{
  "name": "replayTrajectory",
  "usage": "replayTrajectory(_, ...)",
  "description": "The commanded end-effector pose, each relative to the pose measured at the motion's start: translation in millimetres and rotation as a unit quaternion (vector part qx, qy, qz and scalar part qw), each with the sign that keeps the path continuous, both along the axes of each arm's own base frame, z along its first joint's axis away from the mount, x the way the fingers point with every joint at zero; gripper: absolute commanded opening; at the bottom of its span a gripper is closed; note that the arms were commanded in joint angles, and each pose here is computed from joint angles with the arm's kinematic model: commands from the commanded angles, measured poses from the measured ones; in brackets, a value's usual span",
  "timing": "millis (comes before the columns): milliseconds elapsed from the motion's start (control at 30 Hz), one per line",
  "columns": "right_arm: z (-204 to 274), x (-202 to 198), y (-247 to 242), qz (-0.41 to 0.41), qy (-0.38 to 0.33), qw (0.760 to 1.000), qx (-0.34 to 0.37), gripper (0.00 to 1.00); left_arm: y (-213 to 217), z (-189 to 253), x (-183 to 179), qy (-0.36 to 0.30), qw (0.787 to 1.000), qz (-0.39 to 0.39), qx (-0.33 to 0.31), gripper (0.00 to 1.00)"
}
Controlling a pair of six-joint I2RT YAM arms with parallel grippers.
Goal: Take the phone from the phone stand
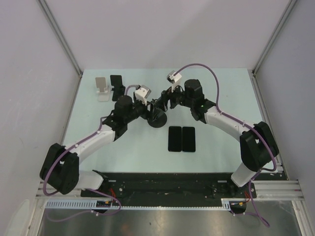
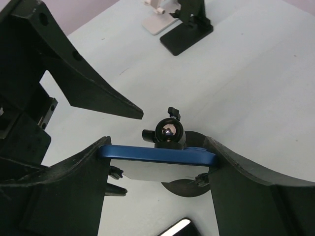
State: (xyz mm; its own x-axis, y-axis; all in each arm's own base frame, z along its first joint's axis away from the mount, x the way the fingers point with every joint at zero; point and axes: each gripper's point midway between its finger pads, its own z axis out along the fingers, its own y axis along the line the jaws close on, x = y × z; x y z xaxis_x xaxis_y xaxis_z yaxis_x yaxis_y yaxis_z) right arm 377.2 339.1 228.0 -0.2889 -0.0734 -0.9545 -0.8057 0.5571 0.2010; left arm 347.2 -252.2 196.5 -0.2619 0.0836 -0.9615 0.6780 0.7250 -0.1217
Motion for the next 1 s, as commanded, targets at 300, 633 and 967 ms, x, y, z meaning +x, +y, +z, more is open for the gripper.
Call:
replayTrajectory(300, 25, -39, 22, 0.045, -0.017, 0.999, 0.001, 0.00, 31, 2, -32, -0.008, 0.999, 0.043, 0.005, 0.07)
replayTrajectory(633, 28, -31, 13, -0.006, -0.014, 1.000, -0.004, 0.32, 30, -2, -46, 0.027, 0.998, 0.048, -0.028, 0.00)
replayTrajectory(967, 15, -40, 38, -0.044, -0.017, 0.999, -0.019, 0.79, 19, 4, -55, 0.020, 0.998, 0.047, -0.031, 0.00)
